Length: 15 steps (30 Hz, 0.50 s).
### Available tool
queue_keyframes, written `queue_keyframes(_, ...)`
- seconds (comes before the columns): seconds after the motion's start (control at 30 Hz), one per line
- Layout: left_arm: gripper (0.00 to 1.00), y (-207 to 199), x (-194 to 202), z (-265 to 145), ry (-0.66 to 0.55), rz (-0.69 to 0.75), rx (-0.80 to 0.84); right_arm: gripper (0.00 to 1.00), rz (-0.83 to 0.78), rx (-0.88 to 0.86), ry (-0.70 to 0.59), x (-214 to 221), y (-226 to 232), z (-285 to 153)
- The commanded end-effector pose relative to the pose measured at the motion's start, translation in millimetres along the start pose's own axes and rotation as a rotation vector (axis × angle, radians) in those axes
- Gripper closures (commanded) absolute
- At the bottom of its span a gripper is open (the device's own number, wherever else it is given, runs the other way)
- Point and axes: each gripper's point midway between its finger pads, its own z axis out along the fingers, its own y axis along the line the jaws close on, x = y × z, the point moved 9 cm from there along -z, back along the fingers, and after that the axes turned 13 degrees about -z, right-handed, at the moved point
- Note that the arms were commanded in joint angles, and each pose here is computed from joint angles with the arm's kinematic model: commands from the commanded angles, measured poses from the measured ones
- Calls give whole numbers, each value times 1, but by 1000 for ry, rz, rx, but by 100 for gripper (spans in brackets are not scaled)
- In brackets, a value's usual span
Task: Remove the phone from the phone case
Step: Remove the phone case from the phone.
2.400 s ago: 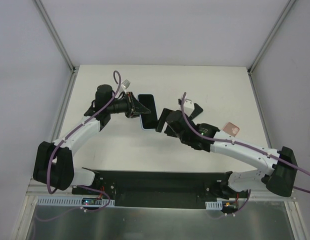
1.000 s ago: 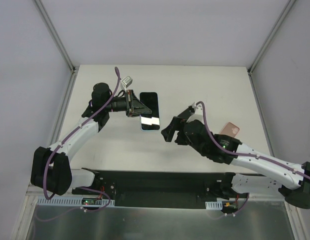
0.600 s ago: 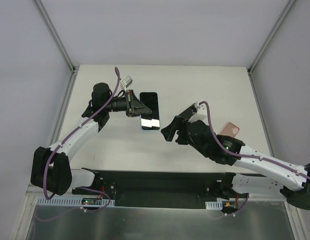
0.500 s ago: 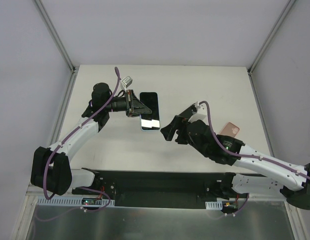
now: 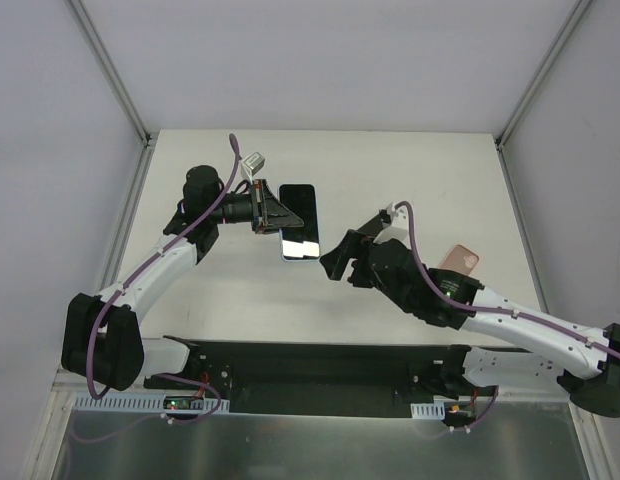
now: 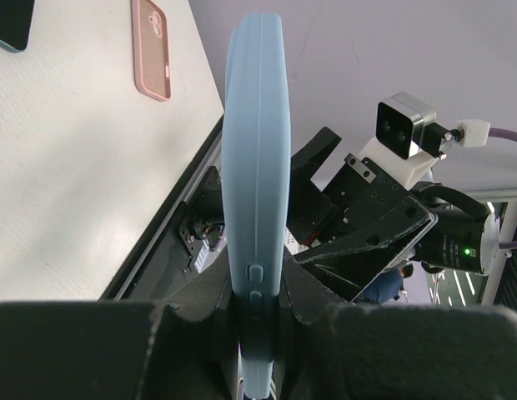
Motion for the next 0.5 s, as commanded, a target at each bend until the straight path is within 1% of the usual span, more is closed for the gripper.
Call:
queue_keyframes(0.0,100,-35,5,-8,19,144,93,12,34,10,-51,-12,4,2)
queue_keyframes(0.27,100,-39,8,-10,20,156,104,12,47,35,-43,-11,3,14)
queue_keyframes(0.47,100,-35,8,-11,15,145,98,12,80,11,-60,-12,0,6)
